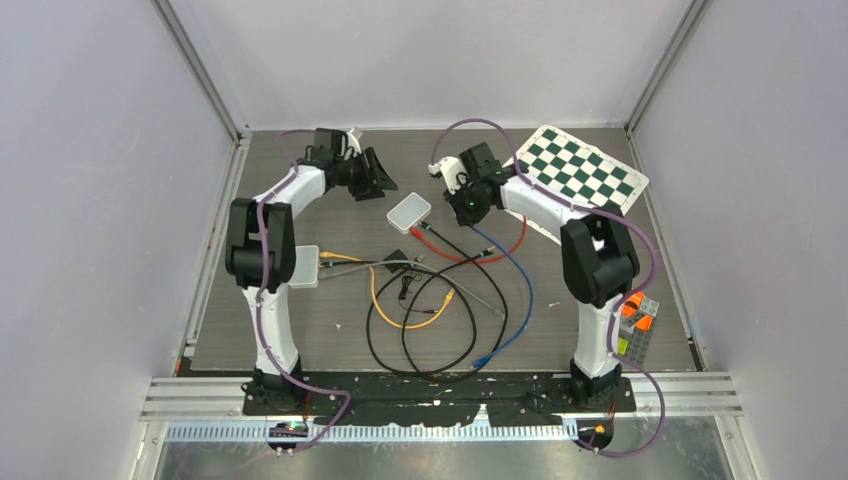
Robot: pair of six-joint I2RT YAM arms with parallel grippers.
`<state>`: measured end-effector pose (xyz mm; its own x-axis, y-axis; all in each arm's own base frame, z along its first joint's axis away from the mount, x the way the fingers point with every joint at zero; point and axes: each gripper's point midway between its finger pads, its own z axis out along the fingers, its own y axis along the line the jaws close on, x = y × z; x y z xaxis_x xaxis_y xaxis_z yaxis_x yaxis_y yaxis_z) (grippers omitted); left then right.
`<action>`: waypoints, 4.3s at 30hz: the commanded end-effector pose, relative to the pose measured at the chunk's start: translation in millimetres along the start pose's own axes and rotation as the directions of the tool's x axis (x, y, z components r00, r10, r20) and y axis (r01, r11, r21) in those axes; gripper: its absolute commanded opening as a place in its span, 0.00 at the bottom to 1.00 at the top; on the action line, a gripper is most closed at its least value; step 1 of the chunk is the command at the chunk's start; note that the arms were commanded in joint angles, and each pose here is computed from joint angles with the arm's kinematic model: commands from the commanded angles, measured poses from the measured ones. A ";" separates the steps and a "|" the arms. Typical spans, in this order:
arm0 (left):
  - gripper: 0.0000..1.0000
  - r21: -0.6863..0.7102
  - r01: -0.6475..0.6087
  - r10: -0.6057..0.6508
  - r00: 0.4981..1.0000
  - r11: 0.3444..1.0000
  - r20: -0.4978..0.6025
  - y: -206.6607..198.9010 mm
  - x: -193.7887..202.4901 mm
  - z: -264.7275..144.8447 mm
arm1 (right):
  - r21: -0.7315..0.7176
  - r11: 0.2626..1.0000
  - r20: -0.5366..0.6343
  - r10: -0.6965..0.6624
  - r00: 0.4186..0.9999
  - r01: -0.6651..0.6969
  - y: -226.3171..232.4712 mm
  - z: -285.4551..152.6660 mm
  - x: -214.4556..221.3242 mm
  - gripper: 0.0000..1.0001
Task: Insert the plug into the switch port
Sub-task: Insert the connector into the switch port.
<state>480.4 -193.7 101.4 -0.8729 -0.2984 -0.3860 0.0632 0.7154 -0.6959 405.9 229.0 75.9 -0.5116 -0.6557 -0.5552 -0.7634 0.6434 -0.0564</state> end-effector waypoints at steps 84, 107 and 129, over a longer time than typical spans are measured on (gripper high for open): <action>0.45 0.143 0.102 -0.057 0.956 0.984 -0.286 -14.6 35.9 72.0 | 0.000 1.000 0.230 -0.029 0.973 0.030 9.0 51.7 -75.8 0.05; 0.45 0.173 0.088 -0.029 0.948 0.981 -0.318 -19.7 44.6 68.7 | 0.070 0.997 0.301 -0.055 0.952 0.035 0.8 36.3 -83.8 0.05; 0.45 0.306 0.047 0.076 0.923 0.951 -0.377 -41.4 60.0 59.4 | -0.020 0.973 0.350 -0.209 0.913 0.231 24.5 41.4 -90.3 0.05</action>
<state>476.2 -255.2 44.1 -0.9814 -0.0747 -0.1770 0.1049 0.5637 -0.8193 435.7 283.3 30.7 -0.3681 -0.6567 -0.6582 -0.8314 0.5495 -0.0832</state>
